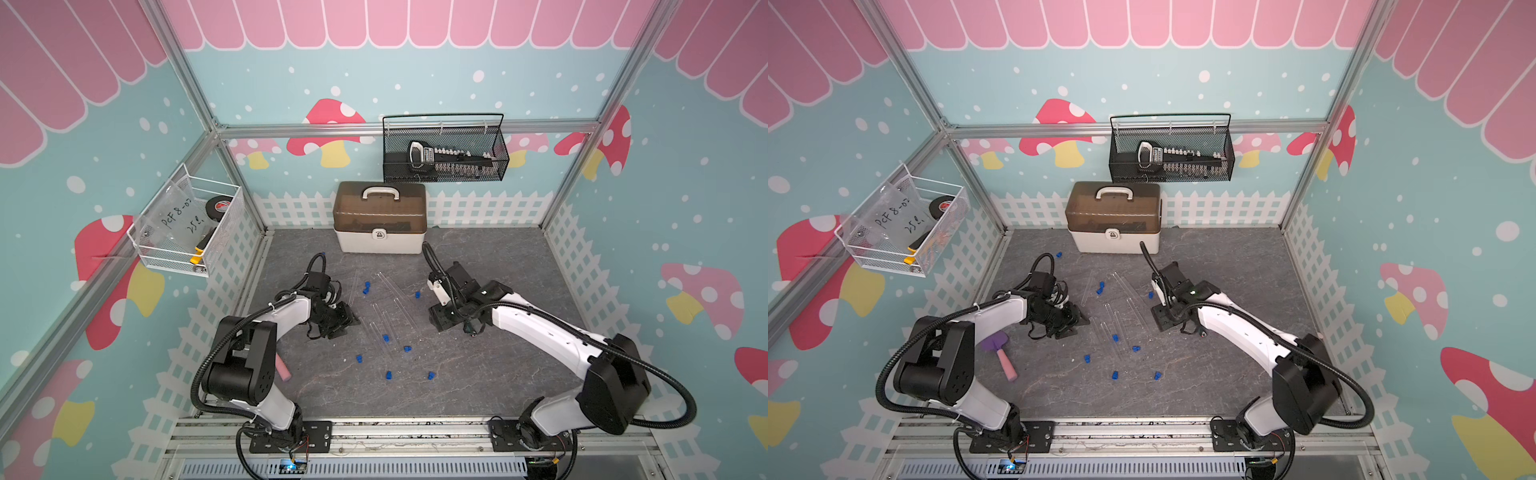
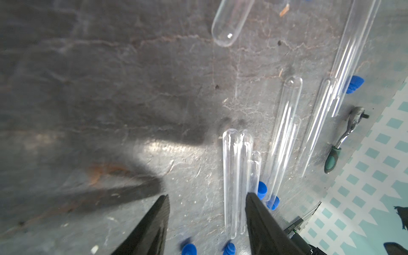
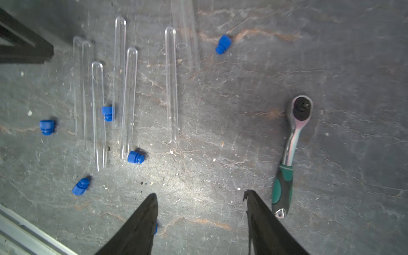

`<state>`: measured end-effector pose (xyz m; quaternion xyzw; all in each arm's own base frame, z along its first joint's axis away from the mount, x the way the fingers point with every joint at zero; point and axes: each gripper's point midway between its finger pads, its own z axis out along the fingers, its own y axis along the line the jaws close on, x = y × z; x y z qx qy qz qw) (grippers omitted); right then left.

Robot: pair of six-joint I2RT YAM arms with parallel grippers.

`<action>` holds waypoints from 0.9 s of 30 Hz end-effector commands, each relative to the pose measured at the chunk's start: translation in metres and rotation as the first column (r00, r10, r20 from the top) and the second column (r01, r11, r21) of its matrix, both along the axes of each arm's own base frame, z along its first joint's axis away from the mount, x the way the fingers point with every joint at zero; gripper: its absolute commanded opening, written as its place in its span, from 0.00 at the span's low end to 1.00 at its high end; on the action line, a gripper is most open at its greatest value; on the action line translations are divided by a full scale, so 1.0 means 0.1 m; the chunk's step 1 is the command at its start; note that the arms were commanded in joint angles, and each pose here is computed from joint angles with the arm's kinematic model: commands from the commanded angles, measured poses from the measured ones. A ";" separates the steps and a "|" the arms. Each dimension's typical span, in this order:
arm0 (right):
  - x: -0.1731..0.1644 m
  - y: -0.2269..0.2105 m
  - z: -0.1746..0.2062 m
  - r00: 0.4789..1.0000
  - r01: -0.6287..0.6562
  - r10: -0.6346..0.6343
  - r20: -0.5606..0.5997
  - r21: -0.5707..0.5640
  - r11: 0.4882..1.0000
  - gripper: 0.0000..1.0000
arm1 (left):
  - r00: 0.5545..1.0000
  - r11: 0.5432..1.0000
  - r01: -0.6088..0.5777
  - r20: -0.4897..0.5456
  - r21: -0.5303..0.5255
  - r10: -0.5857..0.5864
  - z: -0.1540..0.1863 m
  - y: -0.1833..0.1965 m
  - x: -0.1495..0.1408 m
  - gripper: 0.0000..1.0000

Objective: Remove stoppers from test tubes
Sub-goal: Place the test tube at the center of the board, then reset both arms

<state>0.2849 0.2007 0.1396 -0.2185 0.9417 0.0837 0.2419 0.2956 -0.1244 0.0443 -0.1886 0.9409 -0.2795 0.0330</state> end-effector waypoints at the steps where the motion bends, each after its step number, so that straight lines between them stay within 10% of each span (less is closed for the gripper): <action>1: 0.26 -0.37 0.25 0.975 0.110 -0.115 0.193 0.034 0.993 0.67 | 0.996 1.000 -0.006 0.092 0.011 0.005 0.36 0.06 0.08 0.58; 6: 0.53 -1.24 0.29 0.876 0.275 -0.281 0.393 0.074 0.959 0.76 | 0.922 0.986 -0.105 0.384 0.127 0.048 1.04 0.35 0.22 0.59; 11: 0.73 -1.79 -0.02 0.799 0.363 -0.375 0.471 0.120 0.924 0.76 | 0.619 0.898 -0.385 0.781 0.214 0.080 1.53 0.89 0.32 0.69; 14: 0.84 -1.92 -0.20 0.775 0.376 -0.333 0.537 0.031 0.926 0.76 | 0.518 0.826 -0.528 0.846 0.199 0.127 1.49 1.23 0.33 0.77; 22: 1.12 -2.18 -0.26 0.676 0.400 -0.390 0.625 0.134 0.907 0.77 | 0.444 0.797 -0.507 0.892 0.328 -0.085 1.12 1.43 0.86 0.82; 27: 1.06 -2.17 -0.36 0.641 0.384 -0.387 0.663 0.159 0.909 0.77 | 0.538 0.824 -0.361 0.819 0.436 -0.198 0.77 1.32 1.10 0.83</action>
